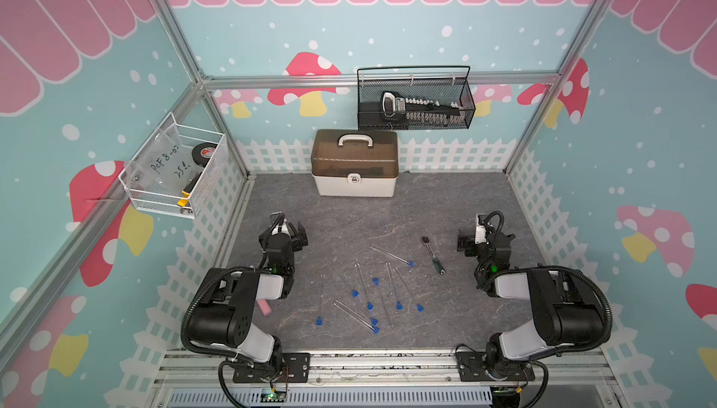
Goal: Remove stoppers from test tubes
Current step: Pick up the test tube at the center of the board.
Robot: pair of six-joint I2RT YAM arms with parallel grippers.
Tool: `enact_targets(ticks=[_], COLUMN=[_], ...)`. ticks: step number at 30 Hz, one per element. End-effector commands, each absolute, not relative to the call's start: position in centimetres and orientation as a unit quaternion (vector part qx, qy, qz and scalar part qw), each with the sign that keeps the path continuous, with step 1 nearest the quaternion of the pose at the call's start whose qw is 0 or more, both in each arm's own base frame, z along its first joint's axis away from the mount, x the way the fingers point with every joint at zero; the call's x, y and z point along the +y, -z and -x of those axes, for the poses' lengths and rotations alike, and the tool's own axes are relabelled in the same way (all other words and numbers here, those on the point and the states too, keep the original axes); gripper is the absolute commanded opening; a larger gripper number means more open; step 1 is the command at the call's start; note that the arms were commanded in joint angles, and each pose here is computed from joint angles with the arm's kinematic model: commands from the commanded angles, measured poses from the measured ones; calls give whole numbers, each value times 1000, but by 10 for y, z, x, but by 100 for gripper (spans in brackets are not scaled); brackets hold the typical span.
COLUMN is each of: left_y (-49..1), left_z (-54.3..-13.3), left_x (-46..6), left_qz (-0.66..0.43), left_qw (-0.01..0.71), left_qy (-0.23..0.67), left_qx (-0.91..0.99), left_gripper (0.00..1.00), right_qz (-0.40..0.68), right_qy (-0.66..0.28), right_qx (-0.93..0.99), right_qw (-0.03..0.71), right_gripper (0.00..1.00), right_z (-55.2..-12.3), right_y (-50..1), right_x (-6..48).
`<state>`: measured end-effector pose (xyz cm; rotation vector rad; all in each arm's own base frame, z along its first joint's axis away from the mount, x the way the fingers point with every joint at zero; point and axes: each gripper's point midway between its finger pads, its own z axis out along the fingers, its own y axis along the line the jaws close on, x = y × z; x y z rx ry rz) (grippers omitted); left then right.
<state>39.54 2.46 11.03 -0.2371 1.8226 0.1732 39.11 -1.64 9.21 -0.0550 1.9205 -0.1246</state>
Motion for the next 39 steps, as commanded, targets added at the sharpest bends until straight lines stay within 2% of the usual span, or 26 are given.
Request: enact_targets(ticks=[1,16,20,21,24,26,28,30,32,36,39], left_y=[-118,-118,-128,-138,-180,-203,-218,-237,-248,-240,-235], left_z=[-400,-400,-393,-392,-386,-383,-384,-379,-370,-345,-324], left_x=[24,24,37,37,41,44,25,-3,-32,-84,-113], left_qz=[95,95,136,131,173,220,200,164,140,91,44], left_qw=[612,612,610,616,598,567,533,523,511,419,387], left_qy=[-67,-68,-104,-120,-151,-113,-53,-12,35,108,119], left_qx=[782,782,774,768,768,786,820,837,848,897,913], left_gripper=[99,99,99,99,99,99,99,99,99,99,99], right_qz=[31,31,25,23,-87,-67,-68,-27,13,143,208], right_qy=[57,58,65,65,27,-38,-98,-164,-188,-148,-120], right_qx=[811,811,811,823,864,893,908,906,916,952,950], right_qw=[582,582,581,564,495,444,402,388,354,226,199], right_gripper=[100,99,100,100,100,100,100,100,100,96,93], right_z=[-393,-393,-396,-396,-391,-385,-372,-357,-338,-299,-292], right_y=[-98,-99,-126,-139,-181,-199,-208,-218,-217,-183,-167], right_x=[-15,-15,-17,-16,-25,1,23,57,84,135,163])
